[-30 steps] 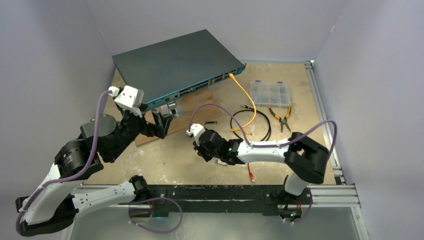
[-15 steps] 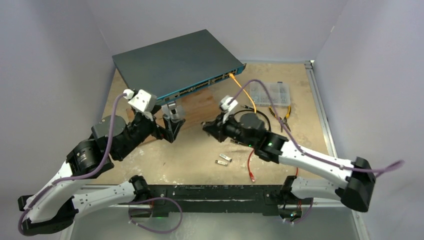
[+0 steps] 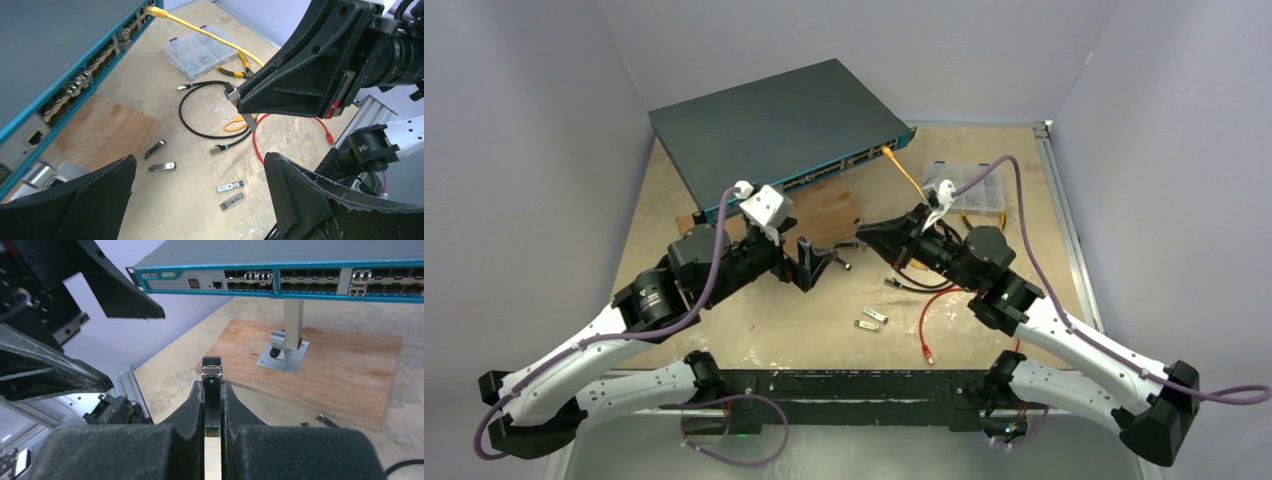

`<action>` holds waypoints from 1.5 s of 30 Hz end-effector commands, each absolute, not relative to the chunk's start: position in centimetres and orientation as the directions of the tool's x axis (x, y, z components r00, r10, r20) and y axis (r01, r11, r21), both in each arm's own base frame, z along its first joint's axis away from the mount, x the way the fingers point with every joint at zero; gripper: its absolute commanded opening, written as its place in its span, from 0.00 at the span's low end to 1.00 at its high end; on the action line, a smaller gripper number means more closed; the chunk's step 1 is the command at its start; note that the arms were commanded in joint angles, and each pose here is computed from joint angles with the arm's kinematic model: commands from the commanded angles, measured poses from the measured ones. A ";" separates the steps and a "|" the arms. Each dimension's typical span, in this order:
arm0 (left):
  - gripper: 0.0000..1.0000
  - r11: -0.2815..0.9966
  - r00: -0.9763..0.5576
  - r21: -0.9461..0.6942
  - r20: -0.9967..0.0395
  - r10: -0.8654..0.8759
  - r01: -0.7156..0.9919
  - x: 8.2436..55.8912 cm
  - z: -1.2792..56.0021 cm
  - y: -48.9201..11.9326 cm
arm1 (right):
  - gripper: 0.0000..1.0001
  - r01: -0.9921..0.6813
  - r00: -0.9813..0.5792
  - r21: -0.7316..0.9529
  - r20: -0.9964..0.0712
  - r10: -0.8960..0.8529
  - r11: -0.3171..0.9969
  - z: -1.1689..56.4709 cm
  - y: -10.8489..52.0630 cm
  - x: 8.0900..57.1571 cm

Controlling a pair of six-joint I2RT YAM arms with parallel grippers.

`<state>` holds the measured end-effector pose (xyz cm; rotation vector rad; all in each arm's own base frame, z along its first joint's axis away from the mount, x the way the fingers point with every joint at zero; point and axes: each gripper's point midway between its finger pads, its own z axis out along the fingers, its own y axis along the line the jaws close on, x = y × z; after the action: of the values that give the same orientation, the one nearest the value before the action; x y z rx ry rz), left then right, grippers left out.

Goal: Insert the plug into the switch port
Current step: Pick up the plug from the center of the board.

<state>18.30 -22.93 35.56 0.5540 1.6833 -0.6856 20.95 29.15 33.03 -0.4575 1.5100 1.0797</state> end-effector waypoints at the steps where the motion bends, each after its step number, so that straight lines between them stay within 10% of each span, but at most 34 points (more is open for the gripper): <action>1: 0.98 0.646 -0.191 -0.234 -0.972 -0.138 0.727 18.0 37.6 -25.0 | 0.00 -0.832 -0.227 0.398 -0.879 0.419 0.386 36.8 27.9 19.9; 16: 0.91 0.330 -0.287 -0.492 -0.811 -0.509 0.806 16.5 40.1 -29.4 | 0.00 -0.900 -0.286 0.425 -0.745 0.603 0.098 41.2 25.7 16.4; 45: 0.47 -0.037 -0.476 -0.534 -0.719 -0.507 0.845 13.0 41.1 -33.7 | 0.00 -0.898 -0.359 0.438 -0.676 0.644 -0.041 42.1 24.9 14.7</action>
<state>14.29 -33.83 39.71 0.3714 1.2925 -1.6353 15.71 25.75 40.91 -0.3454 1.0820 1.6508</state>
